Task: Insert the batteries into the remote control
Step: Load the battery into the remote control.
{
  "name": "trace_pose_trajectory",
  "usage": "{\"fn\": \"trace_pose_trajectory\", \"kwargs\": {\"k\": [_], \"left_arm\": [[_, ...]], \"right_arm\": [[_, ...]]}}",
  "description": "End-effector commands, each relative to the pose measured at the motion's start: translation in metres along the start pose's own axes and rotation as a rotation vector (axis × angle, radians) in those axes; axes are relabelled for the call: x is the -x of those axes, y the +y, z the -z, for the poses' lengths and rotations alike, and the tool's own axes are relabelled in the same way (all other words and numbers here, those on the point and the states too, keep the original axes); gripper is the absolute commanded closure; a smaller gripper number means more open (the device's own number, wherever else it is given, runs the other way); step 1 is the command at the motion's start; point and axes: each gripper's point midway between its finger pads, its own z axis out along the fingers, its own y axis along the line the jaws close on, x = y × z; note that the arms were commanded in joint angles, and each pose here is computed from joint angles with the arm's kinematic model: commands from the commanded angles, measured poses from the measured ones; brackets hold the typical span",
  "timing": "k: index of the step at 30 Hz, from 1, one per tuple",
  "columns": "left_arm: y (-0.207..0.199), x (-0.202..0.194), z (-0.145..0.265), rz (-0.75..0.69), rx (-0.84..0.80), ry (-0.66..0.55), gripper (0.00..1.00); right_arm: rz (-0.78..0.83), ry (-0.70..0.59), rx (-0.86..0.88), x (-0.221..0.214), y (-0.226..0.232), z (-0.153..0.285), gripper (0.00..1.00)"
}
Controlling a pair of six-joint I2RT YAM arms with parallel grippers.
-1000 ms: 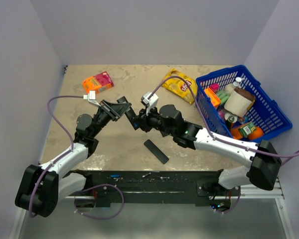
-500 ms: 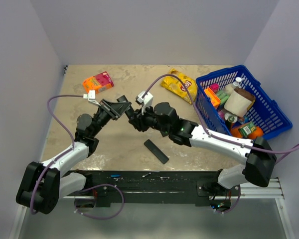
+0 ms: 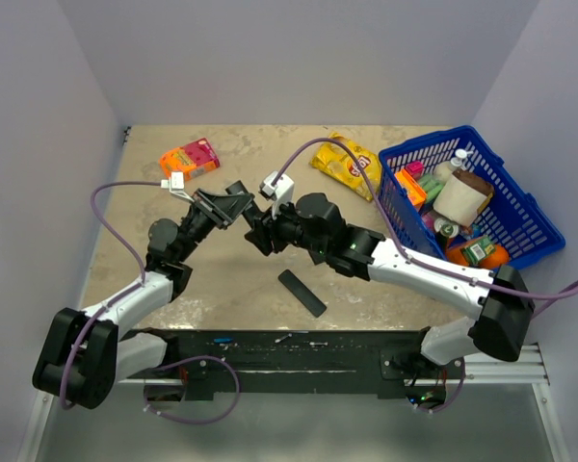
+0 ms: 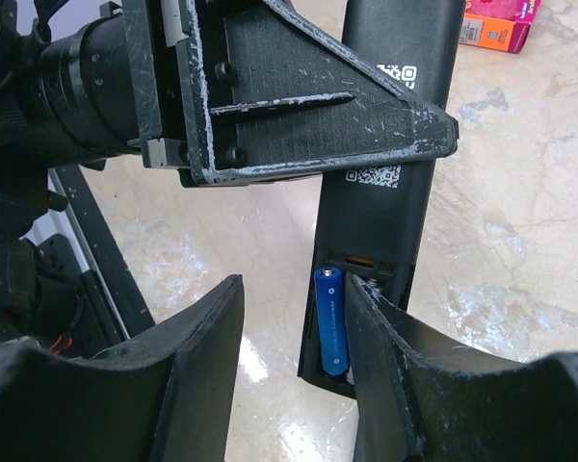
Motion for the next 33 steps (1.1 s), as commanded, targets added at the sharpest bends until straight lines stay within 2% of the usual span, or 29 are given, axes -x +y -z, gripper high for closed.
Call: {"fn": "trace_pose_trajectory", "kwargs": {"k": [1,11,20,33], "left_arm": [[-0.041,0.007,-0.003,-0.027,-0.144,0.003,1.00],[-0.044,0.007,-0.001,-0.011,-0.151,0.002,1.00],[-0.043,0.008,0.002,0.000,-0.147,-0.011,1.00],[-0.035,0.005,0.000,0.006,-0.120,0.001,1.00]], "right_arm": [[0.027,-0.097,-0.067,0.042,-0.011,0.009,0.49],[-0.024,-0.114,-0.149,0.041,-0.025,0.012,0.49],[-0.065,-0.101,-0.200,0.033,-0.034,0.013,0.57],[-0.086,-0.113,-0.204,0.054,-0.030,0.025,0.53]]}}
